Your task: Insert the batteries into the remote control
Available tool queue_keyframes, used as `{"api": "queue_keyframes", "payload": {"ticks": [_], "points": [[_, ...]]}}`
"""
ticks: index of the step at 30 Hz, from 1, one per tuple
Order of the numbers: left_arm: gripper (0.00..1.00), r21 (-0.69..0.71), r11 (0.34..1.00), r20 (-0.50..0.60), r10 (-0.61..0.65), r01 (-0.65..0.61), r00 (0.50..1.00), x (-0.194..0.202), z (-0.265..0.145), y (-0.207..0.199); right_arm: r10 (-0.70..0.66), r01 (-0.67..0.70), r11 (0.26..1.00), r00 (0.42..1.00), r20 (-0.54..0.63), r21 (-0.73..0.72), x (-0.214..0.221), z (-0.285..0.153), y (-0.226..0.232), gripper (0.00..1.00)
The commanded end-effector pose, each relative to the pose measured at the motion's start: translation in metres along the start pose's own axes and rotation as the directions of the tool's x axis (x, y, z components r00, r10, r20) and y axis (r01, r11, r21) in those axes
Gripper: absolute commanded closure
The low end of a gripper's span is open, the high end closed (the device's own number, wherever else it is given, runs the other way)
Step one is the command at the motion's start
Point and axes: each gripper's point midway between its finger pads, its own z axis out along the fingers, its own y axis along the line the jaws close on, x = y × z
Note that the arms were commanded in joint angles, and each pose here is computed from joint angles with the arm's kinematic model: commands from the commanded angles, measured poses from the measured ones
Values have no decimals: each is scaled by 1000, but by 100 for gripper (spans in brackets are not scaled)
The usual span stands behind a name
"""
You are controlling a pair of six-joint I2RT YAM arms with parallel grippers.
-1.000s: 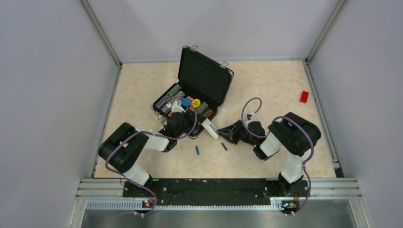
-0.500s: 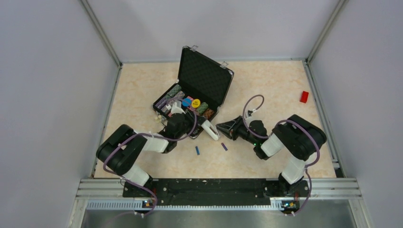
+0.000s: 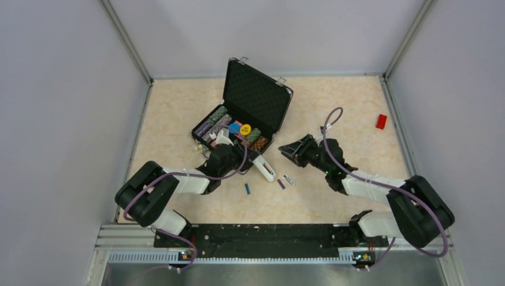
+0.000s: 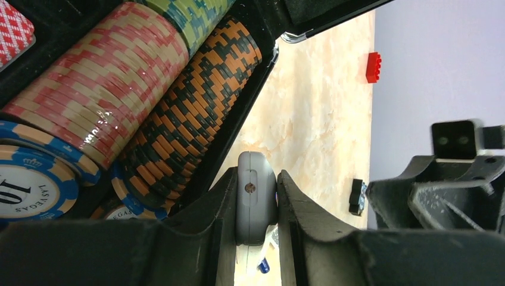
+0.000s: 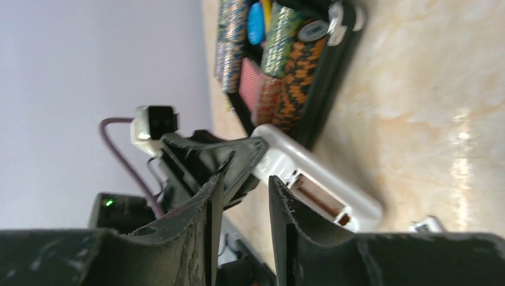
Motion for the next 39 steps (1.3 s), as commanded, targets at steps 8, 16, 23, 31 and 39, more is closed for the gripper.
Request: {"api": "queue_keyframes", "payload": {"ticks": [8,16,23,31,39], "points": [[100,206,938,-140,312,-280,940,14,-9,-40,-533,578,795,810,-246,182,-2,-38,-21,56],[100,512,782,-209,516,-357,831,15,-41,-98,-690,709,703,662,-291,-54,14,-58,28,27],[100,648,679,-205,592,-346,779,7,-76,-154,-736,702,674,610,-294,-229,36,-59,75,14],[100,726,625,-179,573,-285,800,-4,-100,-197,-755,702,655,599,-266,-279,49,-53,103,14],[100,820,537,-176,562,-195,808,-10,-127,-227,-759,610,648,564,-325,-456,79,-64,119,19]]}}
